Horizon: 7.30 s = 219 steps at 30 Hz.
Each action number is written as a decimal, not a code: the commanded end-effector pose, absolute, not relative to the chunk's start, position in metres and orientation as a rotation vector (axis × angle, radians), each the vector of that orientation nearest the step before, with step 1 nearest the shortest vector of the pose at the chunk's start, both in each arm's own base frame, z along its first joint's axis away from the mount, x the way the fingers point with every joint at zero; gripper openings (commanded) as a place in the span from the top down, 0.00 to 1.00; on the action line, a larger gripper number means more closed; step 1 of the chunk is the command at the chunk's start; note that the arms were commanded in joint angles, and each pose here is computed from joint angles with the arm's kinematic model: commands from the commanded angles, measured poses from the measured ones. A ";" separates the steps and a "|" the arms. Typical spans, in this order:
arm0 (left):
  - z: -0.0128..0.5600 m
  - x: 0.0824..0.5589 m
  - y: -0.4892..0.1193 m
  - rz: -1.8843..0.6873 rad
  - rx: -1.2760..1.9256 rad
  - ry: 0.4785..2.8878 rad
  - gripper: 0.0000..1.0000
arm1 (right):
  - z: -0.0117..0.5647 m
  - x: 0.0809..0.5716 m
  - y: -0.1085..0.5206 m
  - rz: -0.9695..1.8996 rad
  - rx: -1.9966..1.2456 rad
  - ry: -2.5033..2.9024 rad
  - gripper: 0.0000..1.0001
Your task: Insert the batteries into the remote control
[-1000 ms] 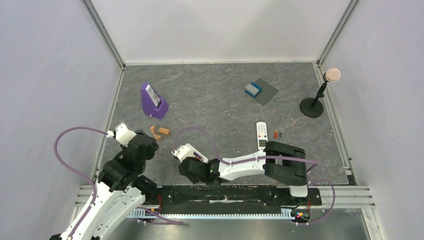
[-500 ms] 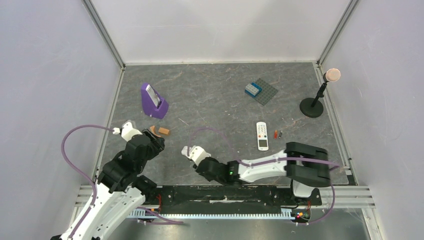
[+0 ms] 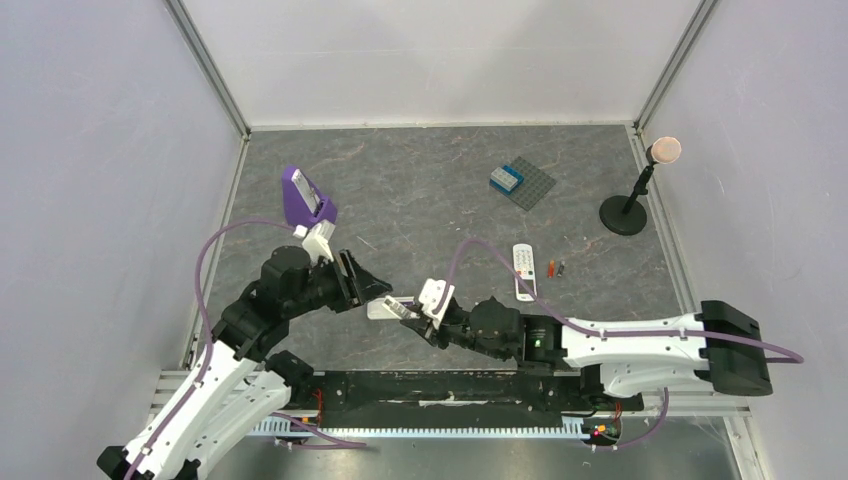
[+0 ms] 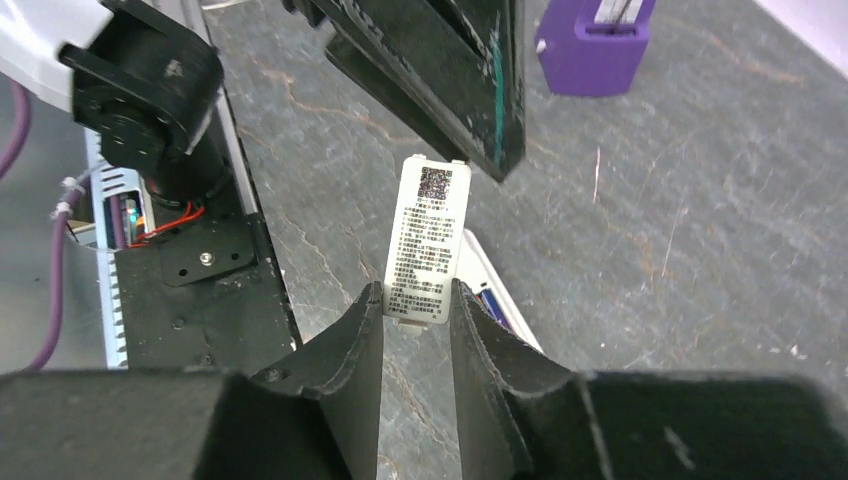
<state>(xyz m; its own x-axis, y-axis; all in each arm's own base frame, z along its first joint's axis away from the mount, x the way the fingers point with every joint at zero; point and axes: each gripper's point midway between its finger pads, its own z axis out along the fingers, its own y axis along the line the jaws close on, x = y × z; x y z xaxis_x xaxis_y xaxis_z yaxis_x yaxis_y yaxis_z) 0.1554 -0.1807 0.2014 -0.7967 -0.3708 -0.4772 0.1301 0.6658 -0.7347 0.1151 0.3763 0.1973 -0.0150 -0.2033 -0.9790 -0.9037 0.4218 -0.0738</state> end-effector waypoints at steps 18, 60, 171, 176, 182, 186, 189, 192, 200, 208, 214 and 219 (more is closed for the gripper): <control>0.276 0.097 -0.234 -1.649 0.370 2.077 0.54 | 0.271 0.097 0.369 0.811 -1.169 1.280 0.72; 0.414 0.148 -0.212 -1.784 -0.168 1.516 0.98 | 0.436 0.134 0.339 1.665 0.104 1.461 0.23; 0.429 0.147 -0.211 -1.727 -0.080 1.467 0.98 | 0.438 0.170 0.374 1.851 0.050 1.602 0.39; 0.428 0.150 -0.211 -1.722 -0.091 1.470 0.98 | 0.436 0.170 0.379 1.841 0.058 1.606 0.43; 0.426 0.150 -0.210 -1.723 -0.101 1.470 0.98 | 0.435 0.172 0.383 1.827 0.066 1.614 0.58; 0.426 0.150 -0.211 -1.724 -0.102 1.472 0.98 | 0.431 0.174 0.383 1.815 0.078 1.619 0.63; 0.426 0.149 -0.210 -1.725 -0.102 1.468 0.98 | 0.431 0.174 0.383 1.815 0.084 1.613 0.63; 0.426 0.147 -0.209 -1.726 -0.102 1.464 0.98 | 0.433 0.178 0.379 1.811 0.122 1.584 0.62; 0.424 0.146 -0.207 -1.726 -0.109 1.465 0.98 | 0.441 0.180 0.367 1.819 0.175 1.512 0.57; 0.422 0.146 -0.209 -1.730 -0.110 1.475 0.98 | 0.436 0.179 0.376 1.832 0.151 1.542 0.72; 0.422 0.147 -0.208 -1.730 -0.114 1.474 0.98 | 0.438 0.174 0.381 1.860 0.122 1.550 0.70; 0.422 0.148 -0.208 -1.729 -0.119 1.475 0.98 | 0.436 0.173 0.383 1.866 0.116 1.556 0.74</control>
<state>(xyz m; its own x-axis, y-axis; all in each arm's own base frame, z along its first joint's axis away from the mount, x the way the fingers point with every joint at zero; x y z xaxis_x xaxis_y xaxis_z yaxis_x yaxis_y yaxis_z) 0.1487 -0.2102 0.4135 -0.6566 -0.6203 -0.4290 0.5046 0.0615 -0.8611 0.1765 0.3821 0.4214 -0.7533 0.5521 -0.3574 -0.4281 0.0011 0.9037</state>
